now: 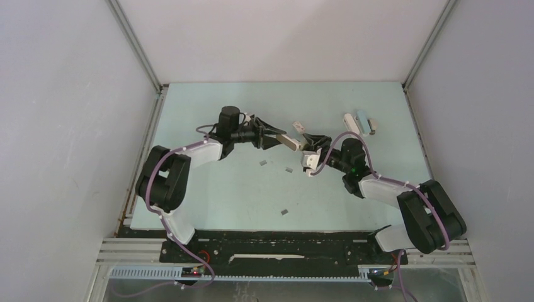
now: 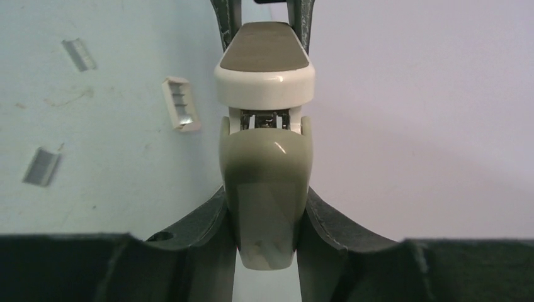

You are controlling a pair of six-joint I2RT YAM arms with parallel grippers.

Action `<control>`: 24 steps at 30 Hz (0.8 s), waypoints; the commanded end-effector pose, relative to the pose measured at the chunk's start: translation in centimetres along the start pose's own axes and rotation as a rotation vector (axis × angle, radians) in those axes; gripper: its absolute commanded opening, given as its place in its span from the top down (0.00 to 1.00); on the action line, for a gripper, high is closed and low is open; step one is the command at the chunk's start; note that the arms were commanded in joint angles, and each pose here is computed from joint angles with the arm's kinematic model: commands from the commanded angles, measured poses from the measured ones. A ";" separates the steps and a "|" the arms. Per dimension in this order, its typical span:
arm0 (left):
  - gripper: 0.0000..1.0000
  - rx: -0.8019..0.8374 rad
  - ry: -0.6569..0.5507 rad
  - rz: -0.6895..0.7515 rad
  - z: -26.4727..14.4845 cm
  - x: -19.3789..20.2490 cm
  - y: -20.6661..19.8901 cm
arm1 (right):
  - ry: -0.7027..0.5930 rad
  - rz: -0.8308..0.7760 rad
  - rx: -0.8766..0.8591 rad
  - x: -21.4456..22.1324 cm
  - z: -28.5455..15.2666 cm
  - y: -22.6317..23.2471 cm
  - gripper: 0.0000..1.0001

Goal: Unload the staples from the stapler
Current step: Unload the staple at the center of the board.

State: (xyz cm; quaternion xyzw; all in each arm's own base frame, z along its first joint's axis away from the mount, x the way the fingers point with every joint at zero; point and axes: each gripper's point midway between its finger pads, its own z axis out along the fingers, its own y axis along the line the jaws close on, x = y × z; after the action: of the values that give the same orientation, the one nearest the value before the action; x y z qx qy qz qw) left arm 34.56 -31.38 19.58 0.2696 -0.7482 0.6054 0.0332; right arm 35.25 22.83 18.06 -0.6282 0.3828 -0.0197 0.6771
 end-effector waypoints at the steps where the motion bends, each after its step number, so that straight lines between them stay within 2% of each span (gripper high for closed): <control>1: 1.00 0.010 -0.081 -0.127 -0.5 -0.9 1.6 | 0.015 -0.032 0.007 -0.1 -0.8 0.3 0.73; 7: 1.00 -0.023 -0.265 -0.289 -1.2 -3.5 5.5 | 0.090 0.040 -0.138 1.5 -1.7 5.3 0.81; 15: 1.00 -0.128 -0.493 -0.375 -2.6 -6.2 8.3 | 0.200 0.098 -0.362 2.6 -3.0 11.4 0.82; 19: 1.00 -0.149 -0.526 -0.385 -2.6 -6.9 8.7 | 0.250 0.162 -0.434 2.9 -3.8 12.7 0.82; 24: 1.00 -0.135 -0.476 -0.348 -1.6 -6.8 7.9 | 0.256 0.223 -0.437 2.4 -3.3 12.0 0.83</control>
State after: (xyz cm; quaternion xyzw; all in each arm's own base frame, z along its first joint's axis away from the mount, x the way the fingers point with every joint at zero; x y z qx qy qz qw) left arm 31.53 -28.58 9.22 0.4812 -0.7475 0.4544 0.0567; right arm 31.19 22.61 8.46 -0.6972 0.4874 0.0381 0.5243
